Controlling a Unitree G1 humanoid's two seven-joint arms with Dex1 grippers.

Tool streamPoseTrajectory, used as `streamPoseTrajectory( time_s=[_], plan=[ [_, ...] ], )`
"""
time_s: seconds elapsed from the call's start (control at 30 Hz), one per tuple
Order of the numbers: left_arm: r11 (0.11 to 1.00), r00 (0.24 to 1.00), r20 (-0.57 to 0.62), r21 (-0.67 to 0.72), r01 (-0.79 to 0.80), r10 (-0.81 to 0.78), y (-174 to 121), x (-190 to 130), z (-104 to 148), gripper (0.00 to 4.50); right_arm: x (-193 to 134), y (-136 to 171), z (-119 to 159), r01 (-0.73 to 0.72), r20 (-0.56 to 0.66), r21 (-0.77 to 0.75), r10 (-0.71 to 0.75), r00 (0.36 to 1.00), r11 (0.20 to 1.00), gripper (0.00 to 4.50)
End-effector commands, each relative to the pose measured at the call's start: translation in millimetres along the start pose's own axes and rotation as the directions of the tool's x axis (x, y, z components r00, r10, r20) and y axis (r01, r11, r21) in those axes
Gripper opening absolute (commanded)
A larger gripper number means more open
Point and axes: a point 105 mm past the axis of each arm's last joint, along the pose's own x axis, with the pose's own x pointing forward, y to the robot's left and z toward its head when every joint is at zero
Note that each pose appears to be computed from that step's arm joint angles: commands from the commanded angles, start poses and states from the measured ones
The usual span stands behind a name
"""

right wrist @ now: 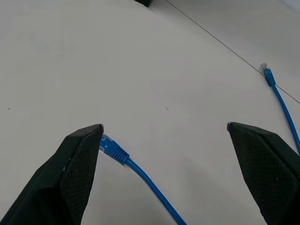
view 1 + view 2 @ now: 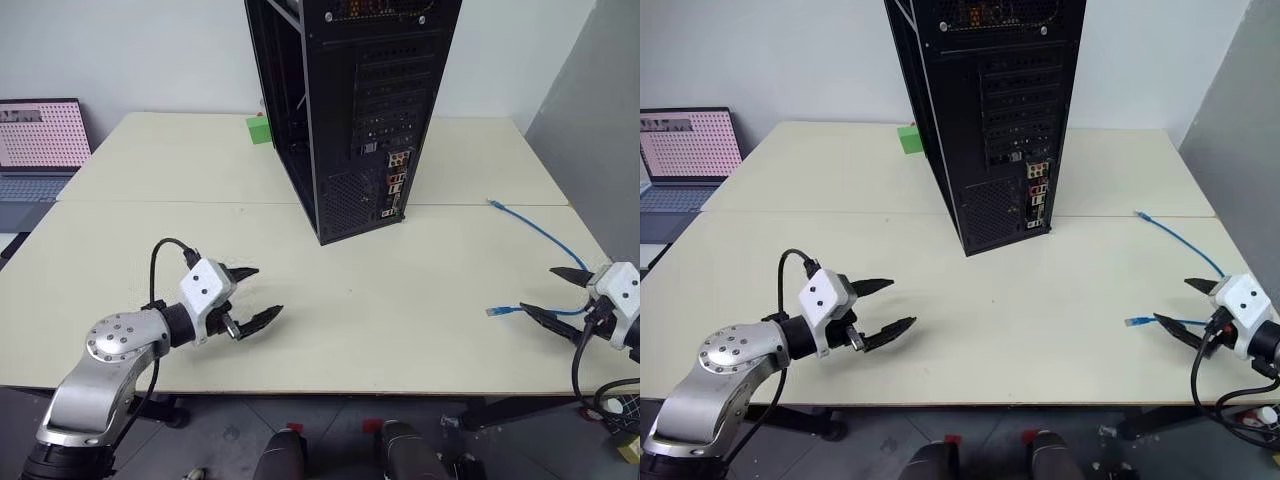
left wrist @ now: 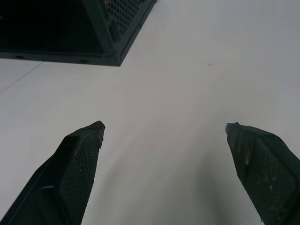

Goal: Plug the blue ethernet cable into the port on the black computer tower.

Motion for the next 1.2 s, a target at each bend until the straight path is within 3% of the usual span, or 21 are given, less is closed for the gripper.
streamPoseTrajectory(
  time_s=[0.03, 0.47, 0.77, 1.03, 1.2],
  plan=[
    [0.999, 0.999, 0.033, 0.036, 0.020, -0.021, -2.6, -0.9, 13.3, 4.40, -4.9, -7.0, 10.2, 0.017, 0.023, -0.034, -0.017, 1.000, 0.999, 4.50],
    [0.989, 0.989, 0.062, 0.058, 0.133, -0.136, -19.7, 20.1, 26.3, 4.40, -13.2, 10.8, 5.2, -0.057, -0.036, -0.012, 0.057, 0.998, 0.998, 4.50],
    [0.953, 0.952, 0.086, 0.116, 0.282, -0.292, -35.0, 63.4, 41.4, 4.40, -25.0, 38.7, 9.4, -0.117, -0.079, 0.030, 0.119, 0.990, 0.993, 4.50],
    [0.824, 0.824, 0.105, 0.198, 0.531, -0.556, -83.2, 94.6, 61.0, 4.40, -29.2, 44.2, 5.9, -0.144, -0.164, 0.046, 0.150, 0.975, 0.988, 4.50],
    [0.765, 0.781, 0.087, 0.296, 0.572, -0.618, -101.1, 113.4, 70.1, 4.40, -19.7, 27.4, -1.1, -0.147, -0.220, 0.072, 0.160, 0.962, 0.986, 4.50]
  ],
)
